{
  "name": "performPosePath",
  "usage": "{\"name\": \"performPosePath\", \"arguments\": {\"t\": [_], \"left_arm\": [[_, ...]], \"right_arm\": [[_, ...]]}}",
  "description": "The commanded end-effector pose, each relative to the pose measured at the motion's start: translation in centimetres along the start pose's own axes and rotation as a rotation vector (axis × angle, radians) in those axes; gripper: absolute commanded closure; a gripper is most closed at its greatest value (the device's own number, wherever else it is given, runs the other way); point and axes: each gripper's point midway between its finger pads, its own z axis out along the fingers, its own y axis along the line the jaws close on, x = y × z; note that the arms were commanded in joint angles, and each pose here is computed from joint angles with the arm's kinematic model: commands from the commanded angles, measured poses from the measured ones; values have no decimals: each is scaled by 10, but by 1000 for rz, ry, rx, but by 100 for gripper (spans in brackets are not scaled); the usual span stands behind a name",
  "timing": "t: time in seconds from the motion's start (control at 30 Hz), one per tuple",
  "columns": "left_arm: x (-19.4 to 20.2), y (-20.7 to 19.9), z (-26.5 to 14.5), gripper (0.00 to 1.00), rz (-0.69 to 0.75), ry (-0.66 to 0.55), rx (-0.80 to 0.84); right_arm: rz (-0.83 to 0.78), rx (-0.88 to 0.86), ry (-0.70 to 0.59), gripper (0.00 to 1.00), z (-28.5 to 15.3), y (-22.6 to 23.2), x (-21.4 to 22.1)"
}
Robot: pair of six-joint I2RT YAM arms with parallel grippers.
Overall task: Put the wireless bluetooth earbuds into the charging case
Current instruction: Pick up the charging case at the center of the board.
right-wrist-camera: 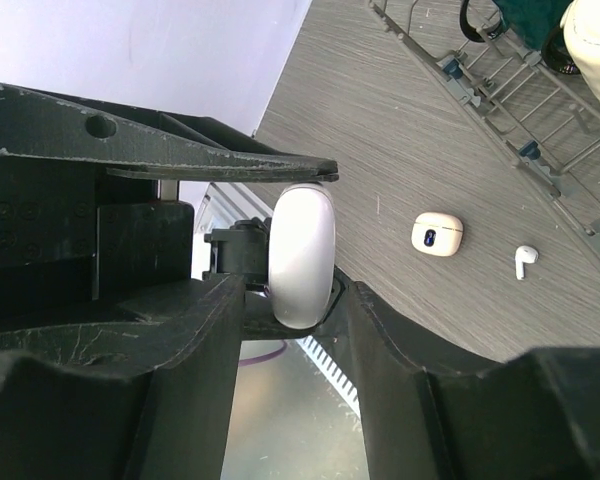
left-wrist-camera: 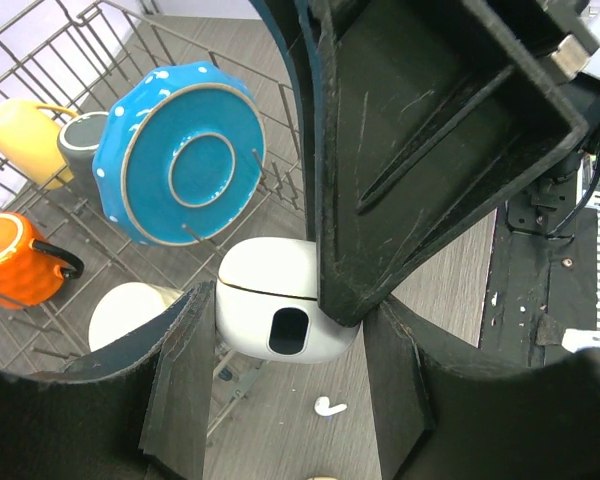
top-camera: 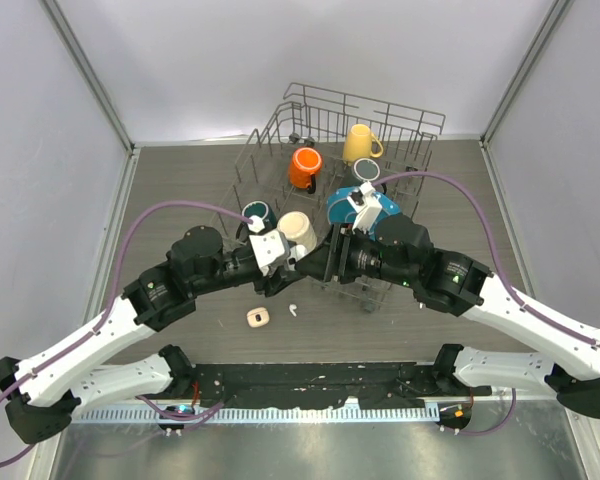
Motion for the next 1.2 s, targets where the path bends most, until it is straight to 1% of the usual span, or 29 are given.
{"name": "performPosePath", "arguments": {"t": [0.0, 0.23, 0.3, 0.37, 0.4, 0.43, 0.47, 0.53, 0.57, 0.6, 0.63, 0.67, 0.7, 0.73, 0.77, 0.83, 0.87, 0.93, 1.03, 1.17], "left_arm": [[-24, 4, 1, 100, 34, -83, -20], [-24, 6, 0, 100, 42, -91, -40], [-26, 6, 0, 100, 44, -96, -38], [-26, 6, 1, 100, 45, -99, -37], [-26, 6, 1, 100, 42, -100, -39], [-26, 5, 2, 100, 41, -102, -35], [-25, 5, 2, 100, 38, -101, -36], [-26, 5, 2, 92, 28, -106, -38], [-28, 5, 2, 88, 27, -112, -39], [-28, 4, 2, 70, 26, -114, -37], [-26, 4, 3, 60, 17, -110, -37], [-25, 4, 2, 45, 12, -108, -39], [-26, 4, 1, 40, 7, -110, -38], [-24, 2, 1, 36, 5, -107, -31], [-22, 1, 1, 27, -6, -103, -26], [-16, -3, 2, 20, -19, -91, -12], [-14, -4, 2, 5, -31, -84, -10], [-7, -6, 1, 1, -55, -60, -7], [-4, -7, -3, 0, -80, -47, -11], [-7, -1, -11, 0, -123, -60, -64]], "right_arm": [[-22, -34, -1, 51, 4, 7, 0], [-25, -27, 16, 54, 3, 5, 4], [-25, -26, 13, 58, 3, 4, 4], [-26, -39, 9, 65, 2, 7, 3], [-28, -37, 11, 69, 3, 6, 3], [-29, -40, 12, 77, 3, 7, 3], [-29, -38, 12, 81, 3, 6, 3], [-34, -41, 9, 90, 2, 6, 3], [-37, -36, 10, 92, 3, 4, 4], [-38, -36, -5, 94, 1, 5, 1], [-47, -30, -10, 96, 1, 3, 1], [-51, -21, -23, 97, -1, 2, -2], [-57, -11, -20, 98, -2, -1, -1], [-65, 31, -73, 99, -4, -8, -11], [-70, 43, -83, 99, -5, -11, -13], [-78, 76, -117, 99, -8, -17, -19], [-85, 86, -131, 99, -10, -19, -21], [-94, 126, -156, 99, -11, -27, -26], [-115, 156, -185, 99, -14, -34, -32], [-159, 179, -202, 99, -24, -40, -38]]}}
